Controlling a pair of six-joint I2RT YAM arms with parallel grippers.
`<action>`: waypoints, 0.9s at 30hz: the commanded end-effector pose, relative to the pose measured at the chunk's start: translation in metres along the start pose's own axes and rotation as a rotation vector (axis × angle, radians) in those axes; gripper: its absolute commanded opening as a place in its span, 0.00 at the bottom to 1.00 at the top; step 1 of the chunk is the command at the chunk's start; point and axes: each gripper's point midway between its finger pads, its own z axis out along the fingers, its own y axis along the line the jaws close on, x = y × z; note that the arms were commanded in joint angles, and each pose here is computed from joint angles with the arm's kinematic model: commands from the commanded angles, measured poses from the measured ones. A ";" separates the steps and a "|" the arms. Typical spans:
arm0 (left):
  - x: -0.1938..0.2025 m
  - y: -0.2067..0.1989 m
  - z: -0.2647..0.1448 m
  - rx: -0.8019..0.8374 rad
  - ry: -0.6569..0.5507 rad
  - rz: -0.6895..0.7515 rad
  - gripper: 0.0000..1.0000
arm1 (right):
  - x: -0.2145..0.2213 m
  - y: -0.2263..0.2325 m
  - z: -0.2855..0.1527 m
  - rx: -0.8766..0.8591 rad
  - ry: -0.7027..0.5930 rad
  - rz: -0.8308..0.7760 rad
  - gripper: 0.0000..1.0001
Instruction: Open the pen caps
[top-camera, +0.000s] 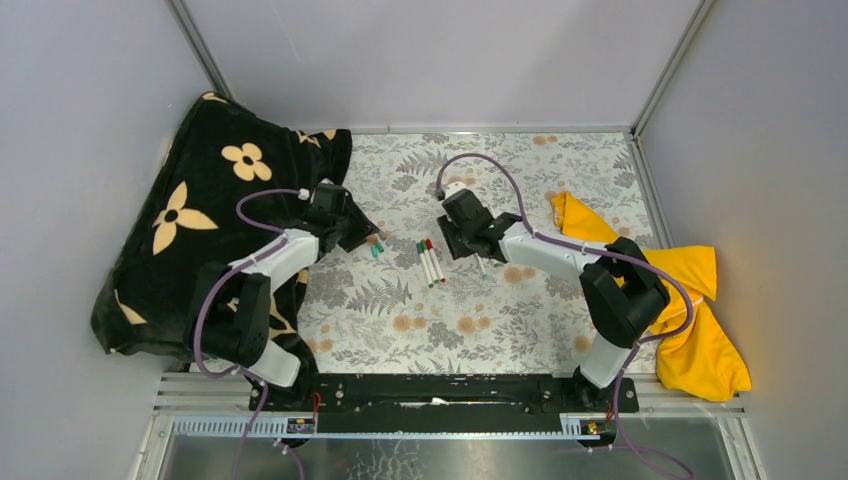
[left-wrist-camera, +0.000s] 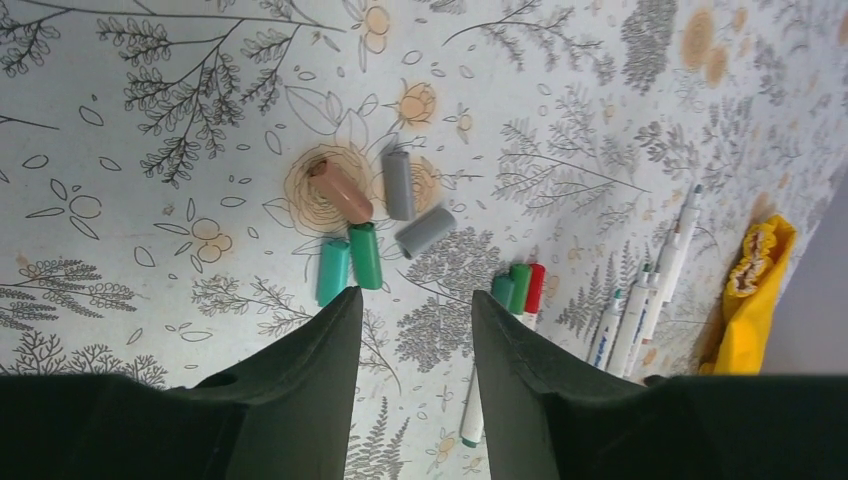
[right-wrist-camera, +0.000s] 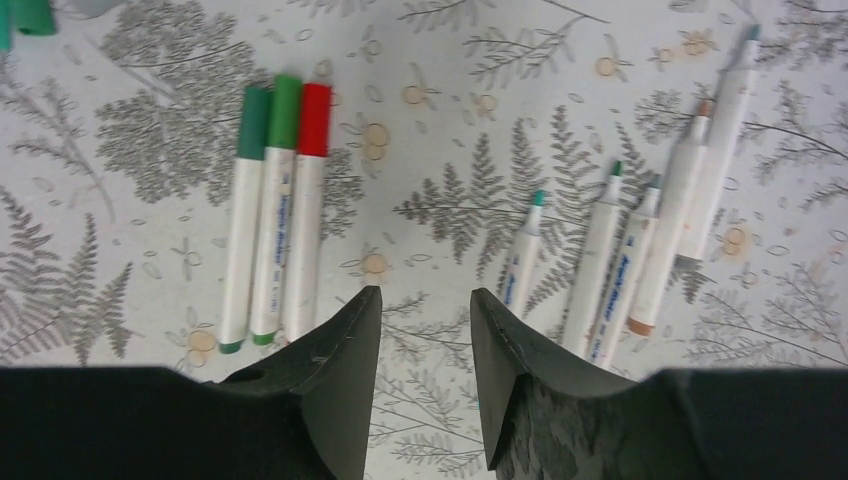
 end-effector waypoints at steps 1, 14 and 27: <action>-0.005 -0.002 -0.011 0.004 -0.042 0.006 0.51 | -0.010 0.031 0.000 -0.086 -0.010 0.001 0.45; -0.005 -0.009 -0.020 0.039 -0.050 0.005 0.51 | 0.001 0.059 0.017 -0.100 0.045 -0.030 0.45; -0.006 -0.012 -0.023 0.054 -0.053 0.002 0.52 | 0.017 0.065 0.034 -0.091 0.104 -0.043 0.45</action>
